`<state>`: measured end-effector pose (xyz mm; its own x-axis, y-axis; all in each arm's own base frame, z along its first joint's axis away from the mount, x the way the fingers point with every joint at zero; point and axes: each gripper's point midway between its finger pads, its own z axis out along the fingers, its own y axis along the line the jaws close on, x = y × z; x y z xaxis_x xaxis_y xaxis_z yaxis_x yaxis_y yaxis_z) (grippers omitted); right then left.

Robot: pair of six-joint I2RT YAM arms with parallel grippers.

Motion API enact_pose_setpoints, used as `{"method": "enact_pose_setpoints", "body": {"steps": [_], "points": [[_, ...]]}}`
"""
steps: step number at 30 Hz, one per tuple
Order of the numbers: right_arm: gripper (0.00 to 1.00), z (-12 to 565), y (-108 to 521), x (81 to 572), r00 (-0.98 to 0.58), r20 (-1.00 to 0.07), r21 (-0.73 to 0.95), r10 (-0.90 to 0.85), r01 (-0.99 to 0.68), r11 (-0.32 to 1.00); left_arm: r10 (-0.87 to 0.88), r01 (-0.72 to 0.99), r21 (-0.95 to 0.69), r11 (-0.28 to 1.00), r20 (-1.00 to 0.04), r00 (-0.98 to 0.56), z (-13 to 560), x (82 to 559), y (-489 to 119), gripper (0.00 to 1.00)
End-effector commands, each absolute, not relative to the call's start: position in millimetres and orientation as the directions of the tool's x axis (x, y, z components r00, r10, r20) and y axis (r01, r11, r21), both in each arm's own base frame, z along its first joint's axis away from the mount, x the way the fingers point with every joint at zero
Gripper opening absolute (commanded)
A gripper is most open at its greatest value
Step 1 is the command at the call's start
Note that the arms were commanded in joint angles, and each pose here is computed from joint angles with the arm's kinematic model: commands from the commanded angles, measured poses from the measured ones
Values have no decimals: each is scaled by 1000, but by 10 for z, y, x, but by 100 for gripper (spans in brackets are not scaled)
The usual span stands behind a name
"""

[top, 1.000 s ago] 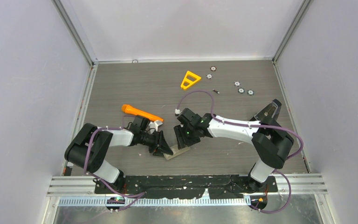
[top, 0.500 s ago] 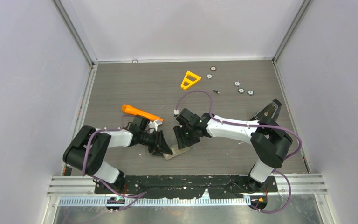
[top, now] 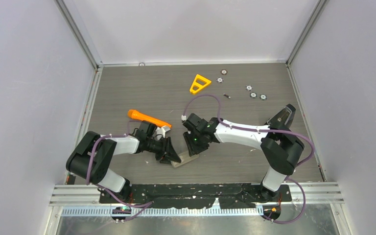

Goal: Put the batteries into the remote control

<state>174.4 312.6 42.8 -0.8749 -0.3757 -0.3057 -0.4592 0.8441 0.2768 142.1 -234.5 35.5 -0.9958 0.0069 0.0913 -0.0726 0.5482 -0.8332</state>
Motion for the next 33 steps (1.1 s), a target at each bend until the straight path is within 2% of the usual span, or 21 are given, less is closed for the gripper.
{"method": "enact_pose_setpoints", "body": {"steps": [1, 11, 22, 33], "points": [[38, 297, 3313, 1630, -865, -282, 305, -415, -491, 816, -6, -23, -806, 591, 25, -1000, 257, 1512, -2331, 0], [38, 233, 3359, 1553, -858, -264, 344, -441, -511, 788, 21, 13, -813, 583, -1, -1000, 288, 1507, -2362, 0], [38, 266, 3539, 1481, -807, -311, 428, -503, -591, 684, 29, 19, -813, 582, -3, -1000, 286, 1517, -2380, 0], [40, 476, 3258, 1794, -834, -350, 224, -427, -517, 826, -1, -24, -761, 648, 31, -1000, 233, 1498, -2291, 0]]}}
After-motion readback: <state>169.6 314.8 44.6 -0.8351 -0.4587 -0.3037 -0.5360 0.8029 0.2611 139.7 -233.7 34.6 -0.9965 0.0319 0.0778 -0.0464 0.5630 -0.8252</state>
